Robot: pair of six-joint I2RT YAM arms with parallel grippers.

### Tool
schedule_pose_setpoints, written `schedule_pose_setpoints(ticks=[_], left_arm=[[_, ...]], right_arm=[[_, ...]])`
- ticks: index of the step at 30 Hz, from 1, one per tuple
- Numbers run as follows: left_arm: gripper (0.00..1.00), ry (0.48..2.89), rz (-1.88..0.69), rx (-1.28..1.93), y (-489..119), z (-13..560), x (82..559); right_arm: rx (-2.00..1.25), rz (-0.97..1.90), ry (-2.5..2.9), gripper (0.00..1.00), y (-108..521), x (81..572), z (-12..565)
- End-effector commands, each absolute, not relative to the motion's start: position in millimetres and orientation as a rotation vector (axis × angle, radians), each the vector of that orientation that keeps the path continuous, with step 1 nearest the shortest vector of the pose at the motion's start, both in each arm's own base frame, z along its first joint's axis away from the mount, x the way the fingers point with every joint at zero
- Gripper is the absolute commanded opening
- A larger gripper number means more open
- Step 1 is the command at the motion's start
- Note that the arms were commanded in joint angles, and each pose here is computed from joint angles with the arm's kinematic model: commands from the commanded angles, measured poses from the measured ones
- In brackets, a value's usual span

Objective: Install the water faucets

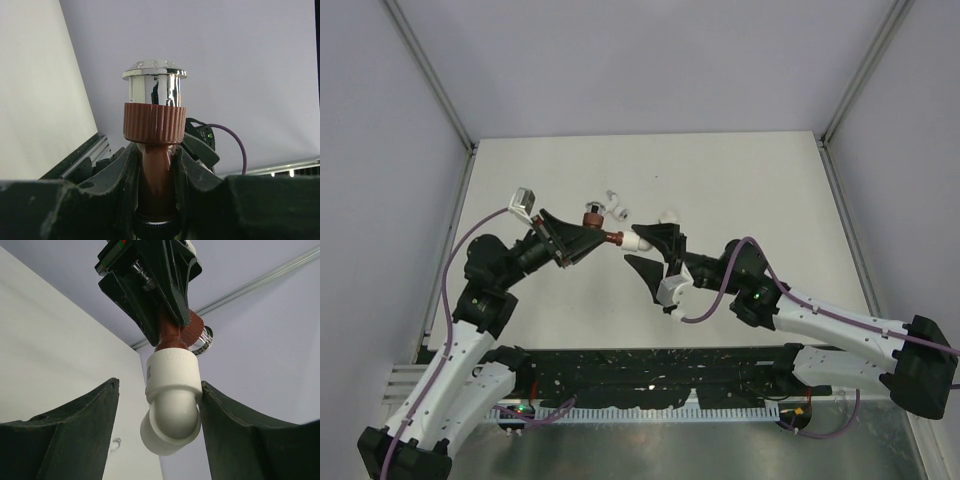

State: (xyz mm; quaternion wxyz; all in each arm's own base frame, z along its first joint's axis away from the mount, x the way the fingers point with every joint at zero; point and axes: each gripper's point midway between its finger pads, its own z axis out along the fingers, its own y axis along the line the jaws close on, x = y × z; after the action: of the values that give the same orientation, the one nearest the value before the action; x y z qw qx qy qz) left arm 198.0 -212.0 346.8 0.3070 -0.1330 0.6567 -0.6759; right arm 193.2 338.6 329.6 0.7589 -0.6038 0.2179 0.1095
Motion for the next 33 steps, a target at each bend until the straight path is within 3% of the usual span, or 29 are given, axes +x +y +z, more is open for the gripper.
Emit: schedule_pose_setpoints(ticks=[1,5,10,12,24,33], left_arm=[[0.00,1.619,-1.839,-0.199,-213,387,183],[0.00,1.590,-1.824,-0.114,-214,390,180],[0.00,1.511,-1.740,0.060,-214,401,171],[0.00,1.447,-1.694,0.154,-213,408,166],[0.00,0.815,-1.079,0.698,-188,433,118],[0.00,0.660,-0.950,0.810,-183,443,95]], right_arm=[[-1.238,0.265,0.423,0.66,338,186,367],[-1.226,0.398,0.479,0.54,341,177,375],[-1.218,0.583,0.602,0.12,347,170,382],[-1.211,0.664,0.658,0.05,349,167,382],[-0.872,1.529,1.164,0.05,357,183,416],[-0.657,2.061,1.446,0.06,377,190,412]])
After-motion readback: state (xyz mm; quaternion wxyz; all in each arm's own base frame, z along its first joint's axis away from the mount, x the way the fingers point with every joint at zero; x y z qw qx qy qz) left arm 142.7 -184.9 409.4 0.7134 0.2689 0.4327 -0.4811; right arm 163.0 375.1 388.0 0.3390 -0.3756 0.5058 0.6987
